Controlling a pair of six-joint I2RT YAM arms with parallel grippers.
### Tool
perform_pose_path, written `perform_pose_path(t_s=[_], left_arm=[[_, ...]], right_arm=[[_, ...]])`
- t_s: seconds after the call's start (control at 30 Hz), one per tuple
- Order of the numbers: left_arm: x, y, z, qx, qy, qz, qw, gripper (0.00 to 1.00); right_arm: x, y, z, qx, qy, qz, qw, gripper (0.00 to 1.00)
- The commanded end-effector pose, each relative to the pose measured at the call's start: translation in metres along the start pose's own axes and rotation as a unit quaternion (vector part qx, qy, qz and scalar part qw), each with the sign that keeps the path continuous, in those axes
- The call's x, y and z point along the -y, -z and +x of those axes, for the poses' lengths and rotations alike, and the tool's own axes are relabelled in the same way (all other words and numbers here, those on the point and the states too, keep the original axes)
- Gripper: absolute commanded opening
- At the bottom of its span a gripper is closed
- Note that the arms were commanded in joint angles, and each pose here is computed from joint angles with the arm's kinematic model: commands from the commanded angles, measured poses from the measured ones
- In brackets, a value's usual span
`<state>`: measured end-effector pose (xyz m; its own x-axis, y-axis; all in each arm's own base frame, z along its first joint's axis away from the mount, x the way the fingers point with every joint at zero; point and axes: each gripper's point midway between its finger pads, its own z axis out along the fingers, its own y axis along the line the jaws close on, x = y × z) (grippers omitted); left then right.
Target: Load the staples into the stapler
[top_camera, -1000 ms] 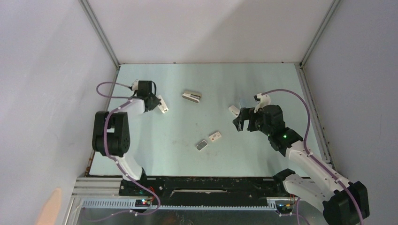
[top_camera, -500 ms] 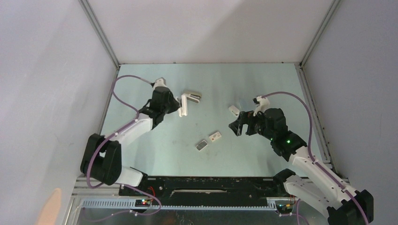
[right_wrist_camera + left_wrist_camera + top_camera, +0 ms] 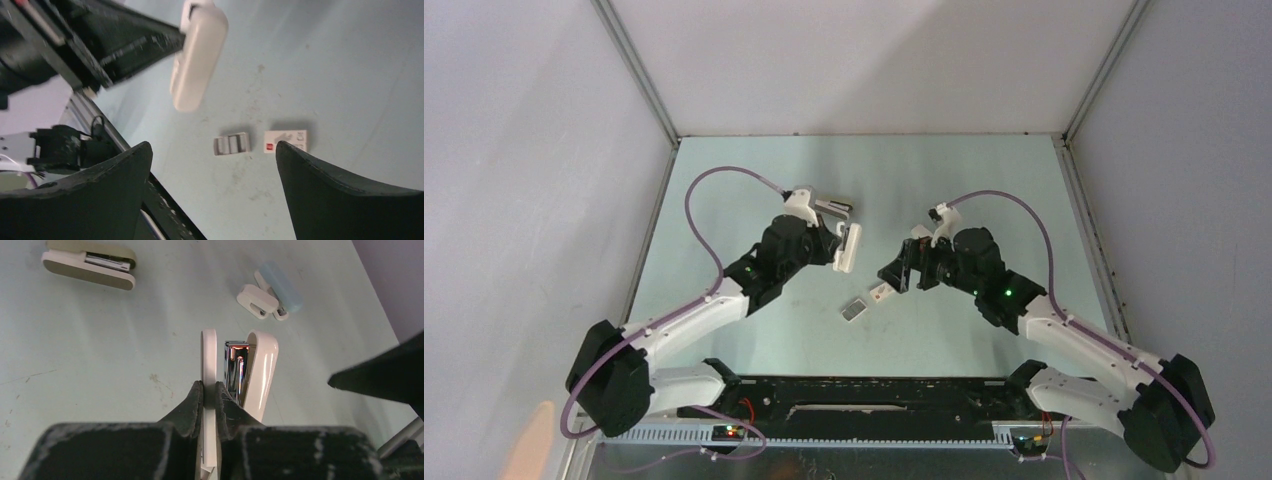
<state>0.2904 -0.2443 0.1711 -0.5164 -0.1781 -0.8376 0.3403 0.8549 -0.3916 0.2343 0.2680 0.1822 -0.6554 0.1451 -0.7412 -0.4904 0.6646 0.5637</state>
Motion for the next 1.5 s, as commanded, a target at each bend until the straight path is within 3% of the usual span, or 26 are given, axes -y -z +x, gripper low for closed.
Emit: perform_pose_path(t_s=[0.0,0.47,0.73,1.1,1.17,1.33,1.47], left_arm=[[0.024,0.014,-0.029,0.068,-0.026,0.032,0.997,0.0],[0.042,0.031,-0.018,0.089,-0.049,0.069,0.992,0.0],[0.038,0.033,-0.02,0.107,-0.037,0.065,0.991,0.0],[0.03,0.044,-0.02,0.128,-0.026,0.063,0.989,0.0],[0.027,0.045,-0.02,0.131,-0.027,0.057,0.989,0.0],[0.029,0.045,-0.02,0.13,-0.051,0.065,0.988,0.0],[0.028,0.041,-0.015,0.118,-0.063,0.064,0.989,0.0]], right_arm=[[-0.033,-0.011,-0.043,0.066,-0.03,-0.044,0.996,0.94],[-0.043,-0.044,-0.042,0.046,-0.071,-0.078,0.993,0.75],[-0.054,-0.053,-0.037,0.024,-0.075,-0.11,0.991,0.45],[-0.051,-0.06,-0.03,0.013,-0.078,-0.11,0.991,0.12],[-0.053,-0.06,-0.031,0.013,-0.076,-0.115,0.99,0.12],[-0.056,-0.064,-0.03,0.005,-0.07,-0.111,0.991,0.44],[-0.057,-0.069,-0.03,0.001,-0.071,-0.106,0.992,0.51]])
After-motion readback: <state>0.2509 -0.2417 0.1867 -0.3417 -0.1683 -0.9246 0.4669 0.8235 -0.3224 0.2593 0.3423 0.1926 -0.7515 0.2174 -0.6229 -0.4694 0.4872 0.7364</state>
